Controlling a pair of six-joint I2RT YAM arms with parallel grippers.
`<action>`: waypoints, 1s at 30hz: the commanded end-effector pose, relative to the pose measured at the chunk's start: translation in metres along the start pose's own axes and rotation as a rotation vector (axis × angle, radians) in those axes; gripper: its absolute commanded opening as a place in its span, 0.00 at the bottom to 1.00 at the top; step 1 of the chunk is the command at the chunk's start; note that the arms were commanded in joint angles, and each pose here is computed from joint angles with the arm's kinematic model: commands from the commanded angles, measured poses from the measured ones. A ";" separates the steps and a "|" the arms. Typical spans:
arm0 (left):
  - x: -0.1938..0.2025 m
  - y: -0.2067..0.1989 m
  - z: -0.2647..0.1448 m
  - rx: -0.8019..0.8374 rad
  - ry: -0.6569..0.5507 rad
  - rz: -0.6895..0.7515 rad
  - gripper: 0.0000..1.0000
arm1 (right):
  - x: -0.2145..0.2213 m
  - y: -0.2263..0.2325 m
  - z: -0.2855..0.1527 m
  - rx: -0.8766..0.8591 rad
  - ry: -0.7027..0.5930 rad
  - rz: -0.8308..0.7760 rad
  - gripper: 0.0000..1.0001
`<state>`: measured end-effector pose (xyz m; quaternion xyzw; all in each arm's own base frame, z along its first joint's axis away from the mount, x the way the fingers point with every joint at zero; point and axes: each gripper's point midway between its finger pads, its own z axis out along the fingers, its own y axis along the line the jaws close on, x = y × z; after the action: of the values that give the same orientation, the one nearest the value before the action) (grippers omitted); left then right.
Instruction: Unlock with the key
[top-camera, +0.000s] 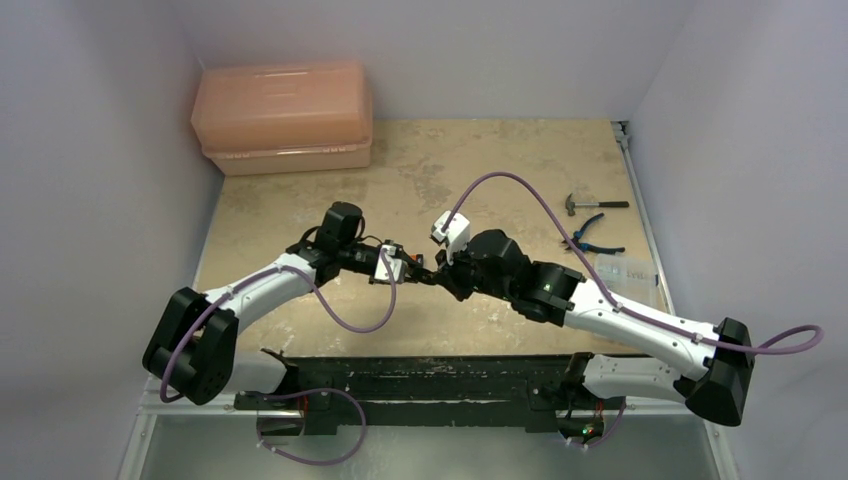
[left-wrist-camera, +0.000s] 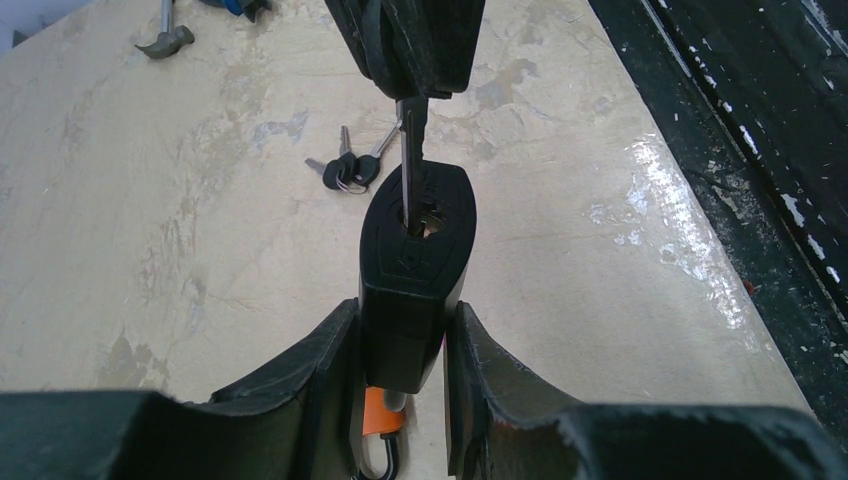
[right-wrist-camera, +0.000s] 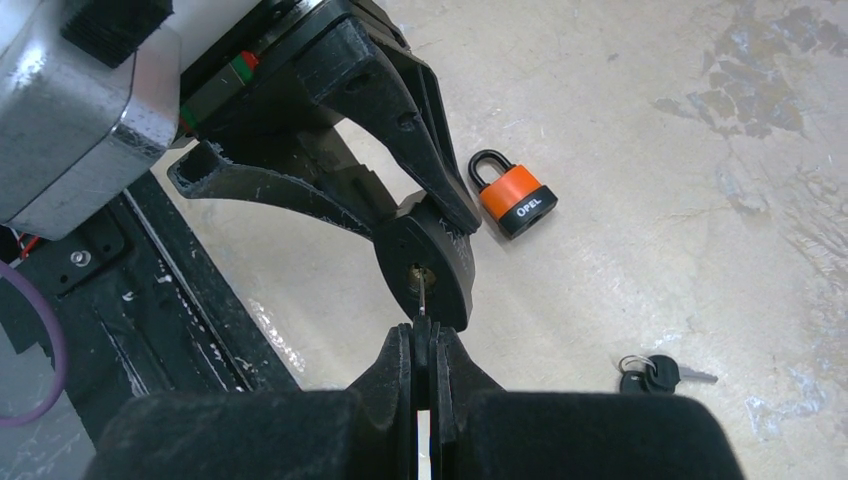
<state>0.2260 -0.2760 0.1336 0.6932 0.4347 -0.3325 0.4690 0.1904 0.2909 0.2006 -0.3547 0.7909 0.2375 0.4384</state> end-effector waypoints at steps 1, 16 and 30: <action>-0.031 0.015 0.002 -0.001 -0.097 0.105 0.00 | -0.033 0.000 -0.004 0.015 -0.096 -0.013 0.00; -0.031 0.012 0.006 0.015 -0.106 0.094 0.00 | -0.028 0.001 0.001 0.027 -0.090 -0.051 0.00; -0.030 0.012 0.007 0.015 -0.101 0.085 0.00 | -0.014 -0.002 0.009 0.088 -0.012 -0.143 0.00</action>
<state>0.2272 -0.2755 0.1220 0.6939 0.4513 -0.3287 0.4548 0.1923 0.2971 0.1893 -0.3919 0.7827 0.1891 0.4450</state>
